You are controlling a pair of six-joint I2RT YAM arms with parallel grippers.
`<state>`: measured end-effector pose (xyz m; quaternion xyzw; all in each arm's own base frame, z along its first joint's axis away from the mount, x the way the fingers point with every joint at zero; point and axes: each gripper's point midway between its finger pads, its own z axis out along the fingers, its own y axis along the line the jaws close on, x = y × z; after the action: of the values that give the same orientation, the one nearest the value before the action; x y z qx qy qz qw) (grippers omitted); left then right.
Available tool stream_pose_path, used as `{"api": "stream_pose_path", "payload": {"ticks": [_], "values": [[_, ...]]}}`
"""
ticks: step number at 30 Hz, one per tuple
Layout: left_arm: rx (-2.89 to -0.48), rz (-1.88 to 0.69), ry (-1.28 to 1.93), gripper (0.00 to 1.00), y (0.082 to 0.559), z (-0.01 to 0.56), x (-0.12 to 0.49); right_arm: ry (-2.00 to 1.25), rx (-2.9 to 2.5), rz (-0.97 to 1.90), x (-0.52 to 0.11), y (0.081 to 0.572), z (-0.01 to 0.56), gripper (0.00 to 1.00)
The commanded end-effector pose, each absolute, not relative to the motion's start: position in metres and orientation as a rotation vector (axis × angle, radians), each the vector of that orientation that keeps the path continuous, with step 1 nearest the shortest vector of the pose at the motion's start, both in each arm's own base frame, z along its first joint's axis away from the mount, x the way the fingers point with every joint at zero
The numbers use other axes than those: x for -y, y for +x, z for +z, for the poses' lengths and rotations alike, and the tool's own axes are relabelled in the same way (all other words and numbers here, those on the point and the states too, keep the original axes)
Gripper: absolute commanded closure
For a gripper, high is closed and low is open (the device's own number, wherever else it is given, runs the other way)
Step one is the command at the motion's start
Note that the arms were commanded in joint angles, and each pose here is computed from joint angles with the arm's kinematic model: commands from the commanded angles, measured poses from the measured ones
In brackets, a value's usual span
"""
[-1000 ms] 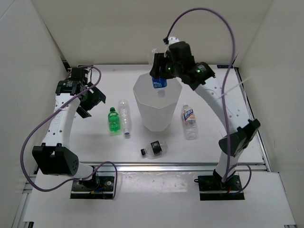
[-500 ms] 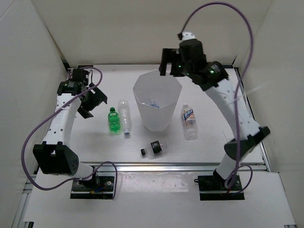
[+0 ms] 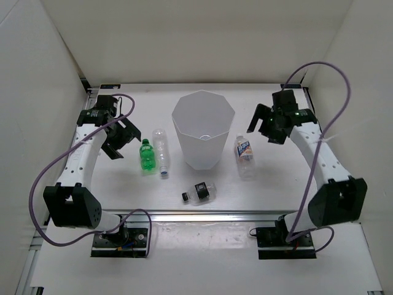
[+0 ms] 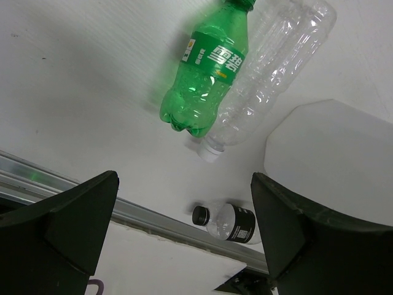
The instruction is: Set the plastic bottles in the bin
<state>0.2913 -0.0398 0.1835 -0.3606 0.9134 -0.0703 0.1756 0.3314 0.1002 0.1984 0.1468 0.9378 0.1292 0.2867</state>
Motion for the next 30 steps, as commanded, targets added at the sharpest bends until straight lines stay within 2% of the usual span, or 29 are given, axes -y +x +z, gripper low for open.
{"api": "stream_pose_path", "payload": {"ticks": [1,14,15,16,18,19,21,22,23,26,27,30], "values": [[-2.558,-0.240,-0.980,0.00,0.293,0.196,0.044,0.313,-2.545,0.414,-0.115,0.337,0.179,0.01],[-2.620,-0.196,-0.963,0.00,0.289,0.181,0.044,0.235,-2.921,0.282,-0.131,0.338,0.034,0.01],[-2.620,-0.196,-0.963,0.00,0.289,0.181,0.044,0.235,-2.921,0.282,-0.131,0.340,0.033,0.05],[-2.620,-0.196,-0.963,0.00,0.289,0.181,0.044,0.237,-2.931,0.277,-0.131,0.337,0.033,0.18],[-2.617,-0.185,-0.964,0.00,0.289,0.181,0.042,0.251,-2.920,0.279,-0.127,0.337,0.040,0.28],[-2.607,-0.190,-0.961,0.00,0.288,0.184,0.042,0.297,-2.877,0.295,-0.123,0.346,0.055,0.38],[-2.603,-0.176,-0.962,0.00,0.288,0.184,0.040,0.404,-2.862,0.256,-0.106,0.344,0.075,0.47],[-2.603,-0.176,-0.962,0.00,0.288,0.184,0.040,0.436,-2.794,0.262,-0.100,0.347,0.102,0.57],[-2.603,-0.176,-0.962,0.00,0.288,0.184,0.040,0.468,-2.724,0.277,-0.097,0.354,0.129,0.59],[-2.580,-0.175,-0.957,0.00,0.292,0.190,0.039,0.450,-2.494,0.327,-0.093,0.361,0.219,0.61],[-2.580,-0.175,-0.957,0.00,0.292,0.190,0.039,0.404,-2.341,0.391,-0.099,0.368,0.279,0.61],[-2.601,-0.179,-0.961,0.00,0.294,0.185,0.041,0.223,-2.102,0.520,-0.137,0.373,0.369,0.58]]}}
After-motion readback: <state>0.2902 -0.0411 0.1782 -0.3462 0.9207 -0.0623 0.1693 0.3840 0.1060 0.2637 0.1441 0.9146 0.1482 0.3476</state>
